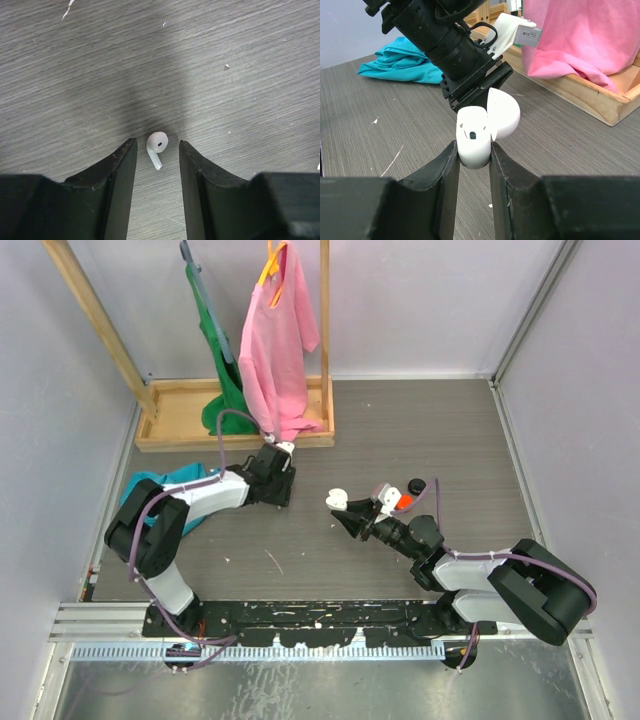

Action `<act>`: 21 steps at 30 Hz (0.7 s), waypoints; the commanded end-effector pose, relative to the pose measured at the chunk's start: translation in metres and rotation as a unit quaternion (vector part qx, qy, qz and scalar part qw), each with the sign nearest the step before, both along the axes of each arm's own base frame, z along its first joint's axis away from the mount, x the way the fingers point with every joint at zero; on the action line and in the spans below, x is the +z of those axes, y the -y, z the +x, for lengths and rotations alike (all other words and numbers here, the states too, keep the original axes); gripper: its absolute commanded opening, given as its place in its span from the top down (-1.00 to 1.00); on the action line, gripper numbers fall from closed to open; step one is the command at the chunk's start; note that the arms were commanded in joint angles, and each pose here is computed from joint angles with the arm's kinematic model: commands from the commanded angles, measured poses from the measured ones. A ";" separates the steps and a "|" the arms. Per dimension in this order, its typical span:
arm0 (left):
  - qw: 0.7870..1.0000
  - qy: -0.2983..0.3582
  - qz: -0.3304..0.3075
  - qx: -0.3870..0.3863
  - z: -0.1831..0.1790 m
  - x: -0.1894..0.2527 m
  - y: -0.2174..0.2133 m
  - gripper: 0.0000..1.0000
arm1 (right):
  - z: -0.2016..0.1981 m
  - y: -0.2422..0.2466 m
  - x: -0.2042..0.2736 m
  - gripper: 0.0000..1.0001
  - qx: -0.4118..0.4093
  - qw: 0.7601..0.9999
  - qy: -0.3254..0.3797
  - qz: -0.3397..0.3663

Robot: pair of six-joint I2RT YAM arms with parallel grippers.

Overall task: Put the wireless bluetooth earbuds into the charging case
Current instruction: Pick up the earbud from the center of the board.

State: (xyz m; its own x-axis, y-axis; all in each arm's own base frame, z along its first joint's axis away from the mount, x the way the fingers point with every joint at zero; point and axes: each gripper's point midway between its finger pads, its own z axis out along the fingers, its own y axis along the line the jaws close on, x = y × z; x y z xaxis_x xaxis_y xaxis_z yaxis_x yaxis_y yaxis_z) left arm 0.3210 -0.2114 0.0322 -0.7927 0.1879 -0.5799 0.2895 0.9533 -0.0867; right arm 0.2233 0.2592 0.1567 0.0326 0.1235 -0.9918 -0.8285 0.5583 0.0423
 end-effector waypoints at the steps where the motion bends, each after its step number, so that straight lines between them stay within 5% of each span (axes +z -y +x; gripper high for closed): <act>1: 1.000 0.011 -0.008 -0.007 0.014 0.008 0.008 0.21 | 0.008 -0.003 0.027 0.98 -0.007 0.999 0.035 0.026; 21: 0.998 -0.062 -0.006 -0.006 -0.016 -0.011 0.004 0.47 | 0.006 -0.003 0.028 0.98 -0.005 0.999 0.036 0.027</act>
State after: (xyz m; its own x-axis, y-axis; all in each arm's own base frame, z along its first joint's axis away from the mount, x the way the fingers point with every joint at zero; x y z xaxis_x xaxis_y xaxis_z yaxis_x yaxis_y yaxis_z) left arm 0.3259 -0.2158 0.0224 -0.8200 0.1941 -0.5384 0.2847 0.9544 -0.0895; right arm 0.2233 0.2591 0.1550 0.0278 0.1188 -0.9925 -0.8283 0.5586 0.0436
